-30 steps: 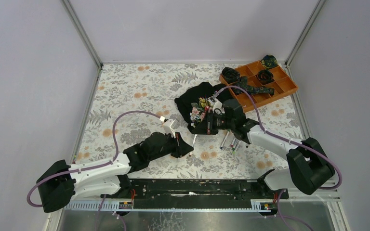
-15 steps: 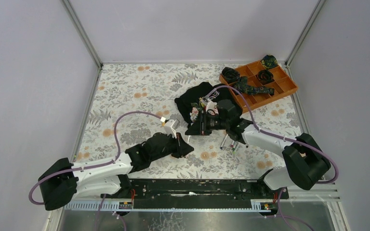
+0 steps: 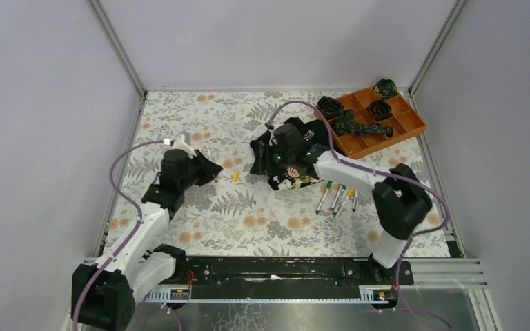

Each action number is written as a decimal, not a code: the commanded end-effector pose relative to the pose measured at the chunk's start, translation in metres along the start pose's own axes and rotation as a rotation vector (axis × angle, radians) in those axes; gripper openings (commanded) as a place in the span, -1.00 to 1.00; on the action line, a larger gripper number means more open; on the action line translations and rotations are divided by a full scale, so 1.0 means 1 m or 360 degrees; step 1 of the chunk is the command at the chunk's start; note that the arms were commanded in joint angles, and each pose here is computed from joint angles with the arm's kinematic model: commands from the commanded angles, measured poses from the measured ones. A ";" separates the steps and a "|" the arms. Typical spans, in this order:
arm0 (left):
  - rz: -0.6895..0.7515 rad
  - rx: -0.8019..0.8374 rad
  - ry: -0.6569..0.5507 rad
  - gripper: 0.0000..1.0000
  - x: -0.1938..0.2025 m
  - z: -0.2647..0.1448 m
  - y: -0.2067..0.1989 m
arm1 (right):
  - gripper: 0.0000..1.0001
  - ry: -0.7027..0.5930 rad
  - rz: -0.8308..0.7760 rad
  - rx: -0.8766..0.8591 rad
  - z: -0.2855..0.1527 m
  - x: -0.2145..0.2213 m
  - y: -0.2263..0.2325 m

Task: Insert the pens into the pen caps

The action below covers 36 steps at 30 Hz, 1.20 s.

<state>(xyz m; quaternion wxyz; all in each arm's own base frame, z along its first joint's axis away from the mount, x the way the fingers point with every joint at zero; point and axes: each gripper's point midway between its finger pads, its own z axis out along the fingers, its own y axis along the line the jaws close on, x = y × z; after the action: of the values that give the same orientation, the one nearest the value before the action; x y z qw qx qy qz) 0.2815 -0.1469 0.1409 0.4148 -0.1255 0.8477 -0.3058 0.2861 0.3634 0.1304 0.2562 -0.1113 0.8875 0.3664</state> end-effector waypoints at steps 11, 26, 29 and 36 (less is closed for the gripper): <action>0.0211 -0.0191 -0.0077 -1.00 -0.065 -0.028 0.037 | 0.18 0.0111 -0.0288 0.0427 0.098 -0.011 -0.002; 0.0227 -0.0173 -0.0108 -1.00 -0.065 -0.032 0.035 | 0.03 0.0165 -0.0411 0.0743 0.137 -0.004 -0.017; 0.0224 -0.0171 -0.0104 -1.00 -0.064 -0.031 0.035 | 0.00 0.0195 -0.0414 0.0755 0.142 0.003 -0.020; 0.0223 -0.0173 -0.0109 -1.00 -0.064 -0.032 0.035 | -0.24 0.0234 -0.0458 0.0792 0.146 0.015 -0.026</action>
<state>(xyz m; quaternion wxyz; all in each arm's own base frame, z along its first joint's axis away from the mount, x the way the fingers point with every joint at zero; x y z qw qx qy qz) 0.2953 -0.0782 0.1625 0.4370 -0.1077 0.8638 -0.2265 0.3395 0.4469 0.0184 0.2523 -0.1854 0.9437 0.1071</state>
